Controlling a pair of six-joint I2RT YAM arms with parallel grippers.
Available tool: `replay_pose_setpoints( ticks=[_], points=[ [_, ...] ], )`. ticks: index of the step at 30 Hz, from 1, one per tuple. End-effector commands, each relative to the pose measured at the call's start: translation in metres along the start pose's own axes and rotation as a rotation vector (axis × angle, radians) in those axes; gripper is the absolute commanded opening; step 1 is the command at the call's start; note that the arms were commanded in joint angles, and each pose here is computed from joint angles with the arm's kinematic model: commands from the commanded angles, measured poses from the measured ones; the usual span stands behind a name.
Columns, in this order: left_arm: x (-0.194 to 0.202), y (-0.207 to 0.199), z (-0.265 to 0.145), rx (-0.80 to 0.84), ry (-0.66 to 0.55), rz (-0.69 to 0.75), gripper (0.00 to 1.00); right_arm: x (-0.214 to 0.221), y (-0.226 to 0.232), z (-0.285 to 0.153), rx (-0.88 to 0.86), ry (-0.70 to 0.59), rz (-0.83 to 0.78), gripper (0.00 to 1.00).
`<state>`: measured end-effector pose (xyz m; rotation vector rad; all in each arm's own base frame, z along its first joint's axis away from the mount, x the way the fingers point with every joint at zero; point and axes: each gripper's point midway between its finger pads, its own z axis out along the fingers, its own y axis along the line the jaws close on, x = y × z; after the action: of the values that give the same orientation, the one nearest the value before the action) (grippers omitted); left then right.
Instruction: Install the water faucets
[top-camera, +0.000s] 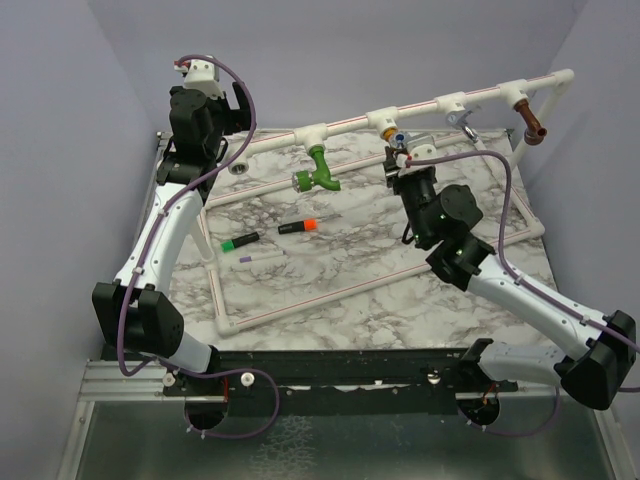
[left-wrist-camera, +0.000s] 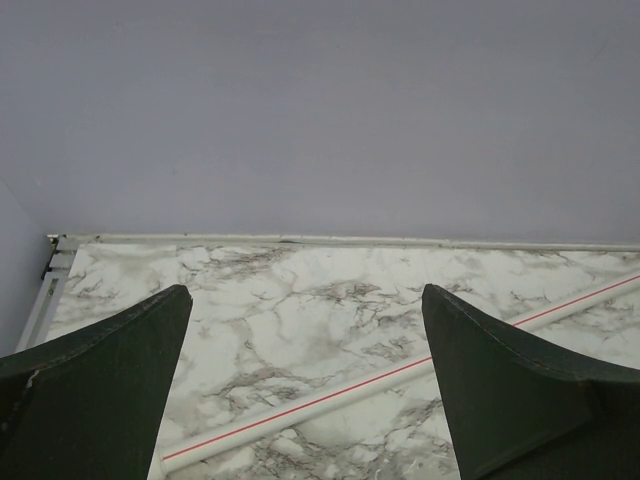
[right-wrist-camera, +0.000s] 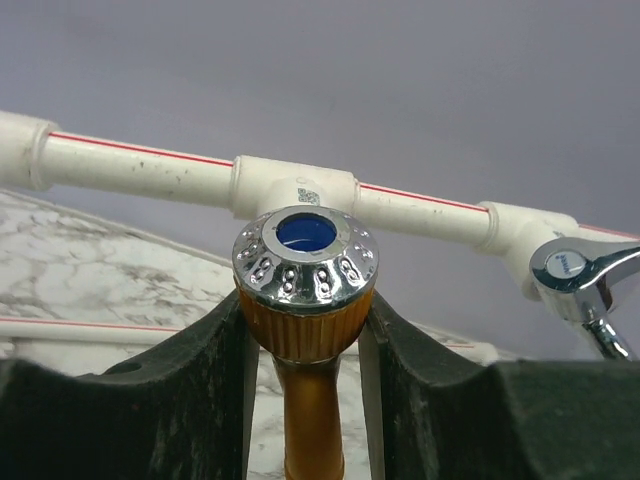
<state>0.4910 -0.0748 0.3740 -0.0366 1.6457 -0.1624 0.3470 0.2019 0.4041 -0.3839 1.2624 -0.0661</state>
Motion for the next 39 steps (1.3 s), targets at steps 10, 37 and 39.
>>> replay_pose_setpoints(
  ticks=[10,37,39],
  points=[
    [0.126,-0.001,0.002,0.005,0.358,0.027,0.99,-0.023,-0.004,-0.012,0.056,-0.079,0.554,0.0],
    [0.121,-0.002,0.001,0.007,0.346,0.026,0.99,-0.049,0.002,-0.035,0.048,-0.063,1.673,0.01],
    [0.121,-0.002,0.001,0.007,0.347,0.026,0.99,-0.048,0.002,-0.035,0.066,-0.033,1.75,0.01]
  ],
)
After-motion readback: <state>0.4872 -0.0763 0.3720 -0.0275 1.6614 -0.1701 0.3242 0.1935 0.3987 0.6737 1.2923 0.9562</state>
